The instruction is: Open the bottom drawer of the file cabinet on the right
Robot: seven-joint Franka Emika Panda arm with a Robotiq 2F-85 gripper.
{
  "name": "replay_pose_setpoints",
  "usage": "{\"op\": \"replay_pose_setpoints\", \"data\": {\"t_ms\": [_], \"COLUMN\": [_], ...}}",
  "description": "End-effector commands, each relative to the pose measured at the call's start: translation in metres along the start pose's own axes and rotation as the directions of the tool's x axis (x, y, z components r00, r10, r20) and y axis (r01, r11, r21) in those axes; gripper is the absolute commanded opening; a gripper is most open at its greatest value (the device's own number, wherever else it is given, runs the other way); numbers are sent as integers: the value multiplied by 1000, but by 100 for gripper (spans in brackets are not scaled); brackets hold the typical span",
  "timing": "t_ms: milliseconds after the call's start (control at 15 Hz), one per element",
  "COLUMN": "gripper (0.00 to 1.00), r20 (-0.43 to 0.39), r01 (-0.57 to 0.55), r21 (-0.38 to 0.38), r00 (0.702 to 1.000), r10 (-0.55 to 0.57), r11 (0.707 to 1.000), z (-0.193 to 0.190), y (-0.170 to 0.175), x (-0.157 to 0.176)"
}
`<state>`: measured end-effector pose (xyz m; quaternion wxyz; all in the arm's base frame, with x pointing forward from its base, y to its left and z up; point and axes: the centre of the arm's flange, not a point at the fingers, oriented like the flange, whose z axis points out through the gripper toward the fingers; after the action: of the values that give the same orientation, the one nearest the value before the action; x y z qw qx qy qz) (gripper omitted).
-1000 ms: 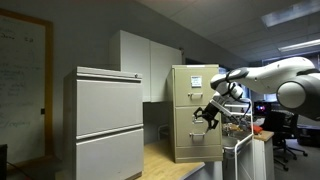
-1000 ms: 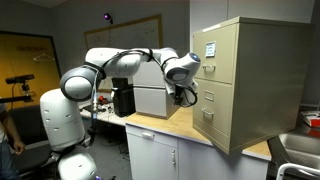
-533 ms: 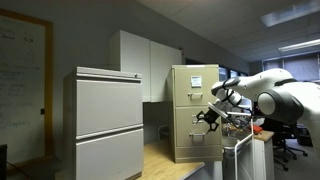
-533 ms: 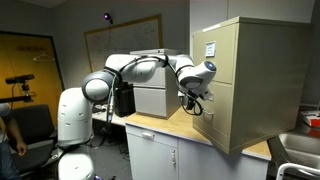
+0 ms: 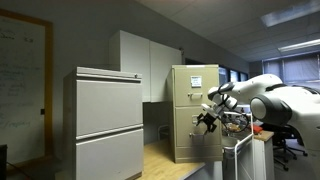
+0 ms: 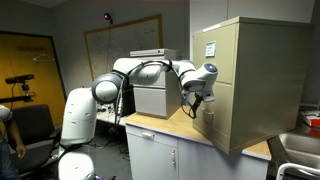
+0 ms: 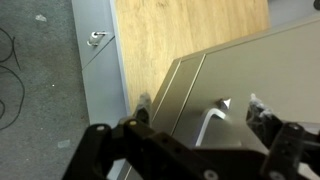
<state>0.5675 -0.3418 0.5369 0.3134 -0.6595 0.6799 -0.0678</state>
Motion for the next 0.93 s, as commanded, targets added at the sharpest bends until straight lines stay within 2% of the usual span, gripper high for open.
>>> {"op": "replay_pose_setpoints", "data": {"t_ms": [0,200,333,733,867], "gripper": [100,100,100,98,99], "r20": [-130,-246,-304,-356,-406], "r01": [-150,-253,-327,-364,-386], "r21": [-24,-79,-144,-161,-150], "r00": [981,942,913,888,863], "r10": [146,227,273,290,300], "r11": [988,964,934,917,910], "z": [23,57,79,90,89], "y": [-27,-12,8,6,1], "x": [4,20,32,24,23]}}
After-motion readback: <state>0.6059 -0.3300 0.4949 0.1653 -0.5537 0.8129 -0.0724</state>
